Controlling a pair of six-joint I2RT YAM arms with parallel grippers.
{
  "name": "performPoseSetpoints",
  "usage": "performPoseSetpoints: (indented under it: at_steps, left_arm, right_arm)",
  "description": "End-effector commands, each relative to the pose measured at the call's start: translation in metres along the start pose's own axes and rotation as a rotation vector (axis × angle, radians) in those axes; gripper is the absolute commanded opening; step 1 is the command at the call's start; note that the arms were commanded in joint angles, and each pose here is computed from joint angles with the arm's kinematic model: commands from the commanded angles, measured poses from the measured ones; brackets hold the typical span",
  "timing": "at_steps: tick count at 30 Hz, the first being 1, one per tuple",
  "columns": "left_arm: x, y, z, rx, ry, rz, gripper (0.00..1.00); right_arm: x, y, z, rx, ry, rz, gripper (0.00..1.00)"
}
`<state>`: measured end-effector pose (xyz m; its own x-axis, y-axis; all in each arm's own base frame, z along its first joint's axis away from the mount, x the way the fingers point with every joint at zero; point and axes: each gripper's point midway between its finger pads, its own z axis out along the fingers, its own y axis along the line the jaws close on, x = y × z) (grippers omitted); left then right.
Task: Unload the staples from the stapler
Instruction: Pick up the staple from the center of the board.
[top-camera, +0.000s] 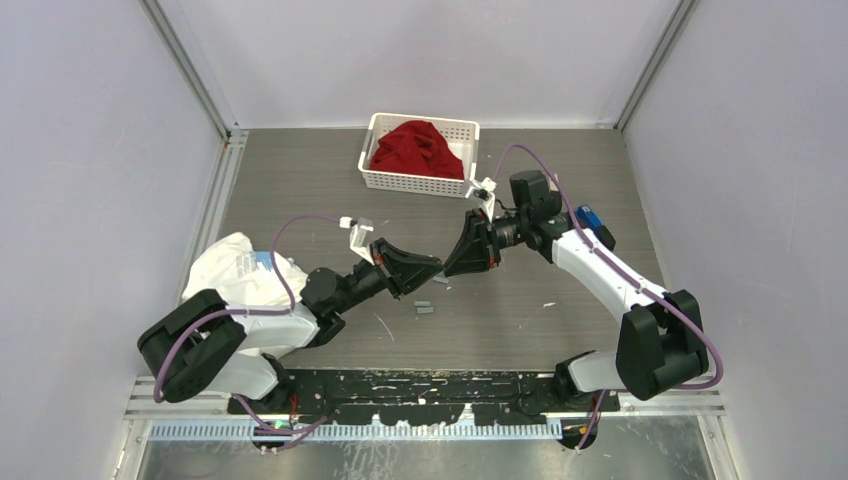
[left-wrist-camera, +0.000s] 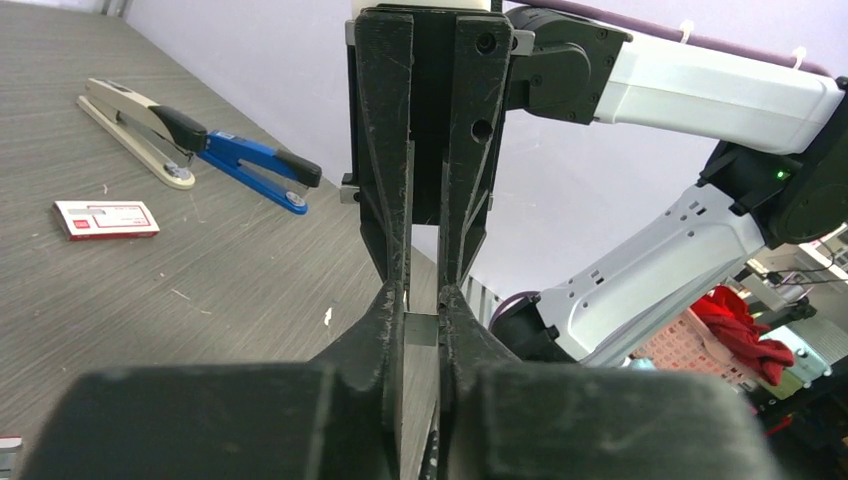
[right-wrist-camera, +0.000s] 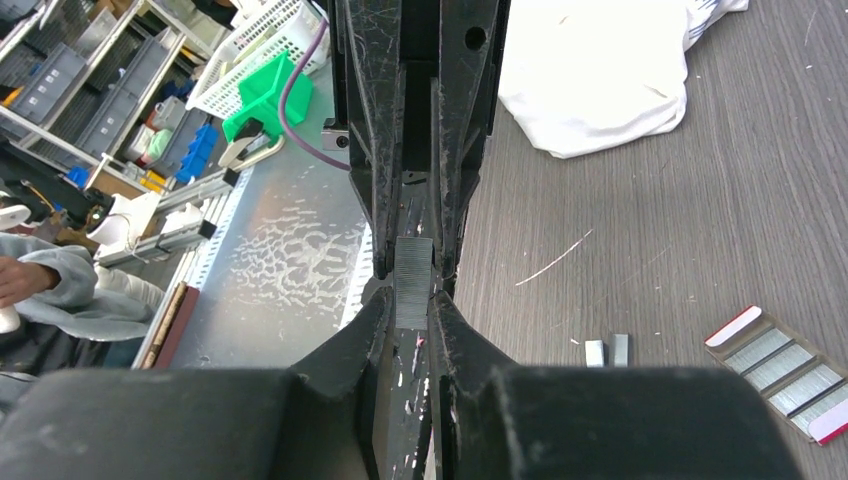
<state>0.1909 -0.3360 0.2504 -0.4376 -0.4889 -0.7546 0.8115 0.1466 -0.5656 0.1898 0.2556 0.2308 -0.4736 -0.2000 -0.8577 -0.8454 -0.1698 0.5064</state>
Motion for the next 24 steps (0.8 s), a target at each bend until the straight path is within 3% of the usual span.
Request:
performPoseSetpoints:
  at_steps: [1, 5, 11, 15, 18, 20, 24]
  left_arm:
    - [-0.023, -0.02, 0.011, 0.079, -0.075, 0.033, 0.02]
    - [-0.022, -0.017, 0.01, 0.066, -0.076, 0.033, 0.0]
    - [-0.021, -0.002, 0.002, 0.009, -0.087, 0.033, 0.0]
    - [-0.023, 0.015, -0.014, -0.048, -0.094, 0.025, 0.0]
    - [-0.022, 0.031, -0.031, -0.104, -0.082, 0.017, 0.0]
    - [-0.014, 0.044, -0.041, -0.152, -0.043, 0.003, 0.0]
    - [-0.002, 0.053, -0.057, -0.222, 0.035, 0.012, 0.0]
  right_arm:
    - [-0.008, 0.007, -0.001, -0.004, -0.011, -0.069, 0.07]
    - [-0.008, 0.005, -0.002, 0.007, -0.01, -0.076, 0.13]
    - [-0.004, 0.002, -0.004, 0.052, 0.009, -0.128, 0.45]
    - [-0.002, -0.001, -0.008, 0.089, 0.043, -0.186, 0.56]
    - [0.0, -0.012, -0.014, 0.154, 0.066, -0.208, 0.55]
    - [0.005, -0.033, -0.02, 0.266, 0.095, -0.222, 0.46]
    - [0.011, -0.097, -0.045, 0.621, 0.102, -0.176, 0.15]
